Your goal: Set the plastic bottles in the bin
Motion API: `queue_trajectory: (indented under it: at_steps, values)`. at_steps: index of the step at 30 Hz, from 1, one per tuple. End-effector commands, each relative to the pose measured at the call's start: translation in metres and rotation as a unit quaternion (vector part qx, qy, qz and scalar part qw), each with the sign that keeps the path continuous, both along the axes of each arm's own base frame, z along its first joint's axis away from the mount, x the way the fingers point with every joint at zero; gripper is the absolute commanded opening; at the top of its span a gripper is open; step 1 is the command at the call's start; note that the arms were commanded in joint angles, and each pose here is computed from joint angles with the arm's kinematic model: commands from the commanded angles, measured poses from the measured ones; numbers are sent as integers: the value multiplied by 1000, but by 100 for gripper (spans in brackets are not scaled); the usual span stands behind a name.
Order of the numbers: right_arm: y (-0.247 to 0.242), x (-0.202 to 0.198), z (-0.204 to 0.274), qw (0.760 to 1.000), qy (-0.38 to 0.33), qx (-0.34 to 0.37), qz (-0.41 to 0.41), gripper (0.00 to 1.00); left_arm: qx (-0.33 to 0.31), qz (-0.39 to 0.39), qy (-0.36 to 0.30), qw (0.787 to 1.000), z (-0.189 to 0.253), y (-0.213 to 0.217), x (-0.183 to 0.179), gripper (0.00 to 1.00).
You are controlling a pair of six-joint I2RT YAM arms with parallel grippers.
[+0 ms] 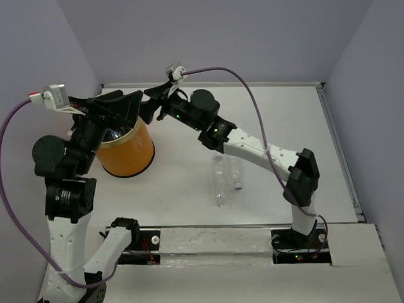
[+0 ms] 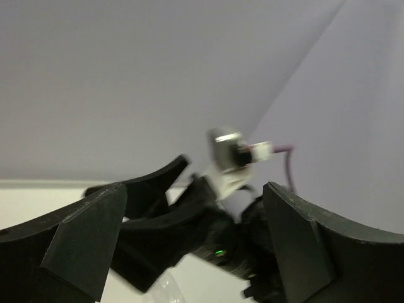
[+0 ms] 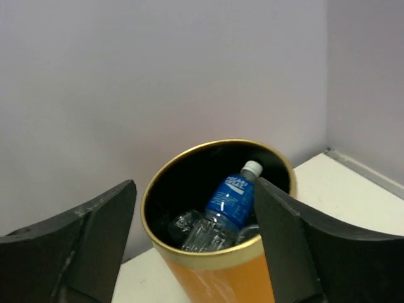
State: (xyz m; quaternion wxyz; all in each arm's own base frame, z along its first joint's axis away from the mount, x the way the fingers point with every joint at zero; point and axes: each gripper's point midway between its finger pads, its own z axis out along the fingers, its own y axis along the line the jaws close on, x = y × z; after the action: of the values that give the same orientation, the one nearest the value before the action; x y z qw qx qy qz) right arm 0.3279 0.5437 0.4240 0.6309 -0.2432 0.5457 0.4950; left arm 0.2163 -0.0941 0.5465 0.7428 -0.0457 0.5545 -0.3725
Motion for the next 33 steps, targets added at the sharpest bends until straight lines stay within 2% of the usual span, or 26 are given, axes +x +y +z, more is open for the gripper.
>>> queue_trajectory:
  at_steps: [1,2,3,4,5,6,7,8,9,10,11,12,14,15,16,19,23,29,33]
  values:
    - [-83,13,-21,995,29,-3,-97,75,32,-105,96,989,-69,-40,23,99]
    - [-111,-2,-4,994,29,12,-109,66,36,-112,110,987,-82,-44,26,99]
    - [-132,4,-23,990,46,-4,-132,61,42,-131,141,980,-111,-58,30,99]
    - [-152,2,-74,983,87,-42,-154,54,48,-137,162,976,-129,-67,33,99]
    - [-179,-7,-66,980,94,-33,-171,42,54,-120,182,974,-147,-70,40,99]
    - [-205,-1,-96,968,133,-66,-201,37,65,-123,213,967,-175,-81,43,99]
    - [-227,-5,-138,953,184,-88,-222,32,82,-157,235,956,-195,-109,34,99]
    - [-252,-13,-137,948,198,-79,-235,32,88,-139,254,953,-211,-114,39,99]
    - [-276,-12,-162,933,229,-100,-259,32,110,-159,284,939,-240,-138,31,99]
    - [-293,-17,-174,923,251,-101,-274,33,119,-155,298,934,-254,-145,30,99]
    - [-306,-22,-186,915,264,-112,-285,38,127,-149,311,930,-267,-151,29,99]
    - [-326,-37,-208,900,284,-138,-300,45,139,-111,334,926,-291,-150,37,99]
    - [-347,-45,-223,884,300,-155,-323,59,153,-102,355,917,-315,-160,33,99]
    - [-359,-52,-238,872,313,-175,-333,70,162,-86,369,911,-335,-163,38,99]
    - [-366,-52,-243,865,321,-179,-340,78,158,-85,372,911,-340,-168,39,99]
    - [-371,-53,-272,850,354,-208,-329,83,175,-79,399,897,-375,-182,49,99]
    - [-369,-43,-283,843,366,-229,-321,86,190,-113,408,886,-391,-206,53,99]
    - [-356,-14,-284,849,367,-238,-295,88,244,-136,451,847,-443,-231,60,99]
    - [-348,3,-294,845,381,-249,-282,90,267,-137,471,830,-470,-237,63,98]
